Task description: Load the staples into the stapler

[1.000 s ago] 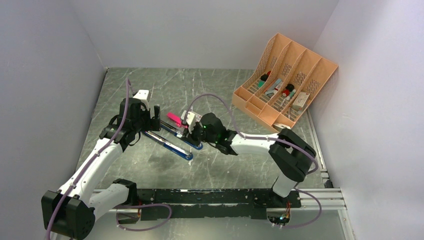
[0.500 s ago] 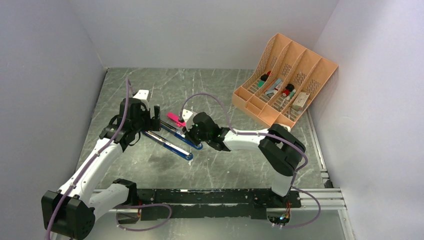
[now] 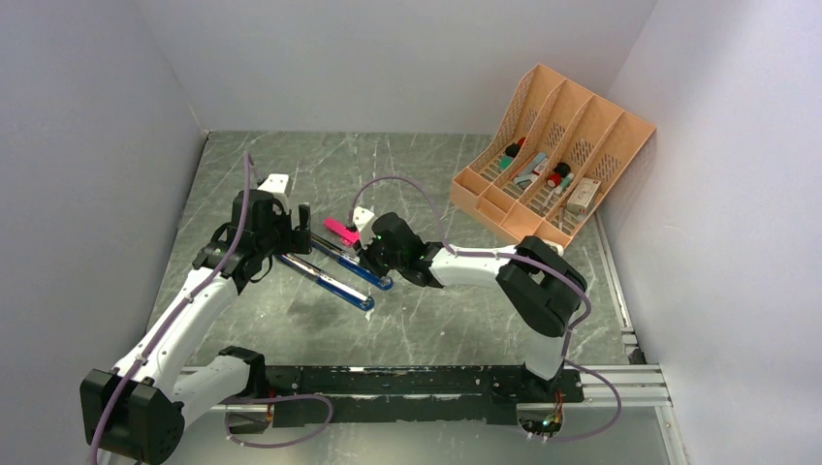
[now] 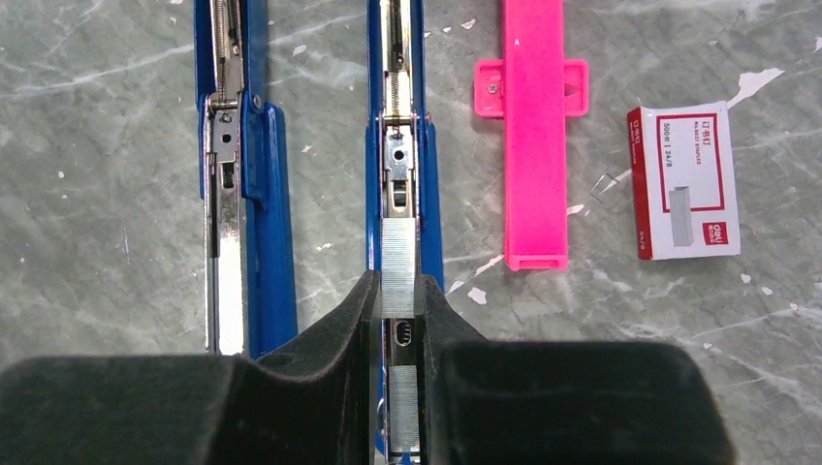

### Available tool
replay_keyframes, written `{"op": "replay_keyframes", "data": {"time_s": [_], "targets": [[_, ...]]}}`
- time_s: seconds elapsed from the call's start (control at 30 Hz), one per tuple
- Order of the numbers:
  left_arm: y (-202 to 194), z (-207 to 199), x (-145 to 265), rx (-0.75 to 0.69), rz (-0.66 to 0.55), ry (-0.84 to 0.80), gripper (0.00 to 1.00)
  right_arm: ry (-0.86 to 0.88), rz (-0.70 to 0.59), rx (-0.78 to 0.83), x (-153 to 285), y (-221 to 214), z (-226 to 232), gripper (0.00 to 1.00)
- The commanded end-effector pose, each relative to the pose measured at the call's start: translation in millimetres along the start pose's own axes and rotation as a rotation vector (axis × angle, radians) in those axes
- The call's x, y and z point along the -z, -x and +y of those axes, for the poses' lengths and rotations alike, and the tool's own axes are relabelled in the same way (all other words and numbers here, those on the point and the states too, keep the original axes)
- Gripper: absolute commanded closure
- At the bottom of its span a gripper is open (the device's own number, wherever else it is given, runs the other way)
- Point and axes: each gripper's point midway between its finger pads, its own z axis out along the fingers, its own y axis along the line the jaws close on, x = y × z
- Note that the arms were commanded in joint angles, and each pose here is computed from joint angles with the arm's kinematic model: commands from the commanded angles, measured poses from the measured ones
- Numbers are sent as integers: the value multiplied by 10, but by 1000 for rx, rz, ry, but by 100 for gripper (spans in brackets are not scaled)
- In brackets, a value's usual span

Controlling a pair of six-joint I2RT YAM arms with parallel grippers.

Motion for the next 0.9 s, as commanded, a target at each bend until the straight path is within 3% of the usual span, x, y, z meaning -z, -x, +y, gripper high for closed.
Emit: {"op": "replay_keyframes", "data": {"time_s": [0.0,0.87], "targets": [[90,-41,13,-8,-33,-22,4,-3,-2,-13,-34,57,-30,100],[90,-38,13,-9,-34,-21,4,10,33,-12,-95,-29,-22,100]]}}
